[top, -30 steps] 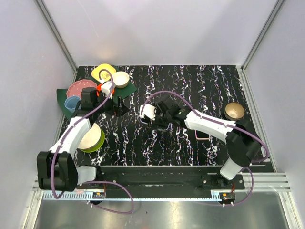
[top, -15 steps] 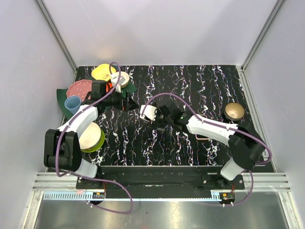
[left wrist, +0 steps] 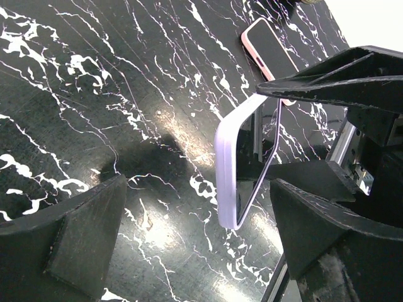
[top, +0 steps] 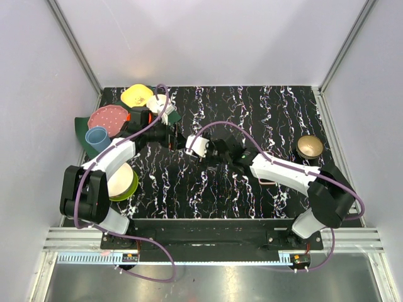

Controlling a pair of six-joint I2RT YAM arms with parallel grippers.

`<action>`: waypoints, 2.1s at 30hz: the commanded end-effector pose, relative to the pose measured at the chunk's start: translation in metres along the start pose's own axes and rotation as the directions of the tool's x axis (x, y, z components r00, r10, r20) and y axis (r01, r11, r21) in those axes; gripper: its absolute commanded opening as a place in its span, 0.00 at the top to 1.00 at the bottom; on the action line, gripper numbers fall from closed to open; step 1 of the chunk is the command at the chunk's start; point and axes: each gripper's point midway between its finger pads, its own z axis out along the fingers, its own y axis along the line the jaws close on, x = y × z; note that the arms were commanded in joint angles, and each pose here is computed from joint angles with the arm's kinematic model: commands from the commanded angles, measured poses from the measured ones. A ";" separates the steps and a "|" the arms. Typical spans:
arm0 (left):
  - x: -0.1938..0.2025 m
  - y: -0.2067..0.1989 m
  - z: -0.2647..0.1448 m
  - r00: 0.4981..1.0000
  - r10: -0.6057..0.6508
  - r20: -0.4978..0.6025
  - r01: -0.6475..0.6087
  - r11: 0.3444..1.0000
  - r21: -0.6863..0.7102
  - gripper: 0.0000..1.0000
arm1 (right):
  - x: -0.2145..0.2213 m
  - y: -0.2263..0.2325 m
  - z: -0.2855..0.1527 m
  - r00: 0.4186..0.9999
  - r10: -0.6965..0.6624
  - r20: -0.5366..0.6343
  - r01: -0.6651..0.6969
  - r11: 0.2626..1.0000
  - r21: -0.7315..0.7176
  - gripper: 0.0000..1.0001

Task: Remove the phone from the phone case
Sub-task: Pick up the phone at the center of the board.

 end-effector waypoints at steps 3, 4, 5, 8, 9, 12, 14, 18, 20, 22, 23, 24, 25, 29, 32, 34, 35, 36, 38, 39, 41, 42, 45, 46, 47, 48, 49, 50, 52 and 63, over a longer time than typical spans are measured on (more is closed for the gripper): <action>-0.013 -0.017 0.006 0.998 0.050 0.029 -0.052 0.995 0.080 0.03 | -0.047 -0.020 -0.013 0.990 -0.012 0.139 0.001 0.997 0.079 0.91; -0.013 -0.017 0.006 0.998 0.049 0.028 -0.051 0.995 0.083 0.04 | -0.048 -0.021 -0.013 0.990 -0.012 0.141 0.001 0.997 0.082 0.91; -0.012 -0.018 0.007 0.999 0.043 0.025 -0.045 0.995 0.088 0.04 | -0.049 -0.020 -0.012 0.990 -0.014 0.142 0.003 0.997 0.082 0.91; -0.009 -0.019 0.009 0.999 0.031 0.015 -0.033 0.995 0.099 0.06 | -0.052 -0.018 -0.011 0.989 -0.021 0.143 0.008 0.996 0.089 0.91; -0.009 -0.020 0.010 1.000 0.028 0.011 -0.029 0.994 0.106 0.07 | -0.052 -0.017 -0.010 0.990 -0.022 0.142 0.009 0.996 0.093 0.91; -0.004 -0.022 0.012 1.000 0.009 -0.006 -0.008 0.991 0.133 0.12 | -0.055 -0.017 -0.010 0.989 -0.028 0.145 0.012 0.994 0.108 0.91; 0.000 -0.025 0.013 1.000 0.000 -0.019 0.003 0.988 0.156 0.15 | -0.056 -0.019 -0.009 0.989 -0.036 0.147 0.018 0.992 0.123 0.91; 0.002 -0.031 0.014 1.000 0.004 -0.030 0.002 0.983 0.185 0.21 | -0.054 -0.020 -0.007 0.989 -0.057 0.135 0.036 0.988 0.153 0.91; 0.003 -0.035 0.014 0.999 0.008 -0.039 0.000 0.981 0.193 0.23 | -0.054 -0.019 -0.005 0.989 -0.070 0.134 0.048 0.986 0.162 0.91; 0.005 -0.036 0.016 0.999 0.008 -0.045 0.001 0.980 0.197 0.25 | -0.056 -0.020 -0.004 0.988 -0.081 0.135 0.057 0.983 0.176 0.91; 0.006 -0.036 0.016 0.999 0.006 -0.049 0.004 0.980 0.197 0.26 | -0.055 -0.018 -0.003 0.988 -0.084 0.131 0.060 0.983 0.176 0.91; 0.006 -0.037 0.017 0.999 0.004 -0.054 0.007 0.980 0.199 0.27 | -0.055 -0.017 -0.002 0.988 -0.086 0.128 0.062 0.982 0.178 0.91; 0.007 -0.037 0.017 0.998 0.002 -0.056 0.010 0.980 0.200 0.28 | -0.056 -0.016 -0.002 0.988 -0.092 0.128 0.068 0.981 0.180 0.91; 0.010 -0.036 0.019 0.998 -0.011 -0.069 0.025 0.979 0.203 0.32 | -0.053 -0.012 0.003 0.987 -0.107 0.116 0.085 0.980 0.178 0.90; 0.009 -0.037 0.019 0.998 -0.007 -0.068 0.021 0.978 0.206 0.33 | -0.052 -0.010 0.004 0.987 -0.113 0.114 0.092 0.980 0.176 0.90; 0.009 -0.038 0.019 0.998 -0.006 -0.067 0.019 0.978 0.208 0.35 | -0.052 -0.009 0.004 0.987 -0.116 0.111 0.095 0.980 0.174 0.90; 0.009 -0.037 0.019 0.998 -0.006 -0.067 0.019 0.978 0.207 0.35 | -0.052 -0.008 0.004 0.987 -0.117 0.111 0.097 0.980 0.171 0.90; 0.009 -0.037 0.019 0.998 -0.004 -0.067 0.018 0.978 0.207 0.37 | -0.051 -0.008 0.005 0.987 -0.118 0.109 0.098 0.980 0.171 0.90; 0.010 -0.037 0.019 0.998 -0.006 -0.069 0.020 0.978 0.206 0.39 | -0.050 -0.007 0.005 0.987 -0.119 0.107 0.100 0.980 0.170 0.90; 0.011 -0.036 0.019 0.997 -0.010 -0.072 0.024 0.978 0.206 0.39 | -0.051 -0.007 0.005 0.987 -0.120 0.109 0.100 0.980 0.170 0.89; 0.010 -0.037 0.019 0.998 -0.006 -0.070 0.020 0.978 0.206 0.43 | -0.051 -0.007 0.006 0.987 -0.117 0.110 0.098 0.981 0.171 0.89; 0.010 -0.037 0.019 0.997 -0.007 -0.071 0.022 0.978 0.207 0.44 | -0.052 -0.008 0.005 0.987 -0.117 0.110 0.096 0.980 0.176 0.89; 0.010 -0.035 0.020 0.997 -0.007 -0.073 0.022 0.979 0.201 0.49 | -0.053 -0.009 0.004 0.987 -0.117 0.113 0.095 0.979 0.181 0.89; 0.012 -0.035 0.021 0.997 -0.011 -0.078 0.026 0.980 0.198 0.50 | -0.053 -0.008 0.004 0.986 -0.119 0.114 0.097 0.979 0.180 0.89; 0.012 -0.034 0.021 0.997 -0.010 -0.079 0.025 0.980 0.196 0.50 | -0.052 -0.007 0.005 0.987 -0.120 0.110 0.099 0.979 0.180 0.89; 0.012 -0.034 0.021 0.997 -0.009 -0.080 0.025 0.980 0.198 0.51 | -0.053 -0.008 0.005 0.986 -0.120 0.112 0.099 0.978 0.183 0.89; 0.013 -0.035 0.021 0.997 -0.010 -0.082 0.026 0.979 0.200 0.51 | -0.053 -0.009 0.005 0.987 -0.119 0.112 0.097 0.978 0.186 0.88; 0.013 -0.034 0.021 0.996 -0.009 -0.085 0.025 0.980 0.198 0.52 | -0.053 -0.010 0.005 0.986 -0.119 0.113 0.096 0.978 0.187 0.88; 0.014 -0.035 0.022 0.996 -0.006 -0.088 0.024 0.979 0.200 0.52 | -0.052 -0.009 0.005 0.986 -0.123 0.110 0.101 0.977 0.186 0.88; 0.013 -0.034 0.023 0.996 0.000 -0.087 0.017 0.982 0.189 0.63 | -0.053 -0.007 0.005 0.986 -0.124 0.111 0.103 0.978 0.183 0.88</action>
